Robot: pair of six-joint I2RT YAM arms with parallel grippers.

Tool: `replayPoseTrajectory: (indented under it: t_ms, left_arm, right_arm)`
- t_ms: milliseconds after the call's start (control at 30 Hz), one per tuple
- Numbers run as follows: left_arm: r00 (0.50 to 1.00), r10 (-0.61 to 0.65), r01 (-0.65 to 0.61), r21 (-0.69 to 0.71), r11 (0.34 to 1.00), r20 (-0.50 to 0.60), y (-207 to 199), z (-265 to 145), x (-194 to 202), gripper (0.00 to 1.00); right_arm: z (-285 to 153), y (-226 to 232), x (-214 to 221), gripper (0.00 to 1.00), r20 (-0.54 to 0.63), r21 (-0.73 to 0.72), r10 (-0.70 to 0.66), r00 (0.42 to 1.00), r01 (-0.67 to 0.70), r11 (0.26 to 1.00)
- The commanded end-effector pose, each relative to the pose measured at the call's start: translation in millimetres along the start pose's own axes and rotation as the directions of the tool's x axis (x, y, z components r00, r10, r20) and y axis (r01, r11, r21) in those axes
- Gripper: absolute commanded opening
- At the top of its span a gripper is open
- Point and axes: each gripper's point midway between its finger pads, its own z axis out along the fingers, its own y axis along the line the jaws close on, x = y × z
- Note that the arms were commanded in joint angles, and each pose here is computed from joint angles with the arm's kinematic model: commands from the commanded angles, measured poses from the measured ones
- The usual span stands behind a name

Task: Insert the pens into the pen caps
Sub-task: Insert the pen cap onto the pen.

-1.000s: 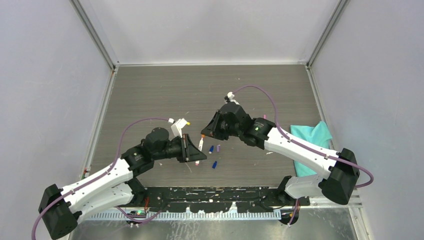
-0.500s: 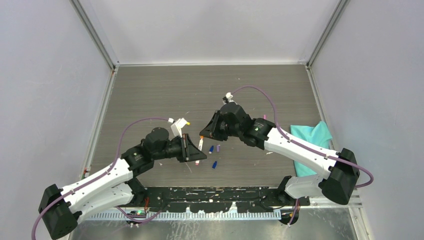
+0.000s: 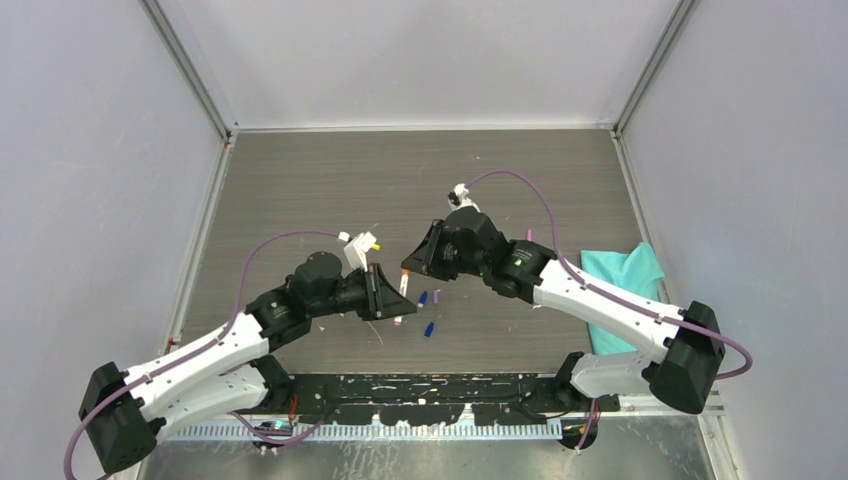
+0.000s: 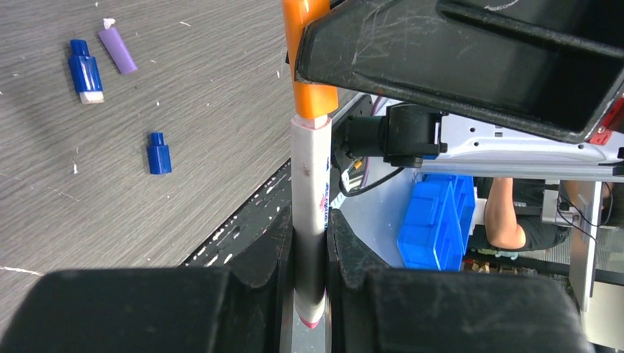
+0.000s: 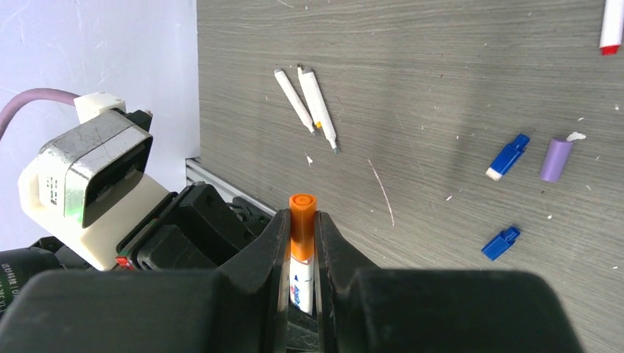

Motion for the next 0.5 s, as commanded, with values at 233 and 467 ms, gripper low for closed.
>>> replayPoseTrajectory:
  t_ms: [233,467]
  left_arm:
    - [0.967,0.128,-0.15,0.083,0.985,0.222,-43.0,-1.5,-56.4,0.0]
    - [0.93,0.225,-0.275,0.142,0.951,0.291,-61.7,-6.9,-67.1,0.0]
  right_arm:
    - [-18.2,16.7,21.6,0.01,-0.032,-0.129,-0.087,0.996,0.083,0.988]
    - [-17.2,11.9,32.7,0.01,-0.051,-0.148,-0.129,0.99,0.12,0.982]
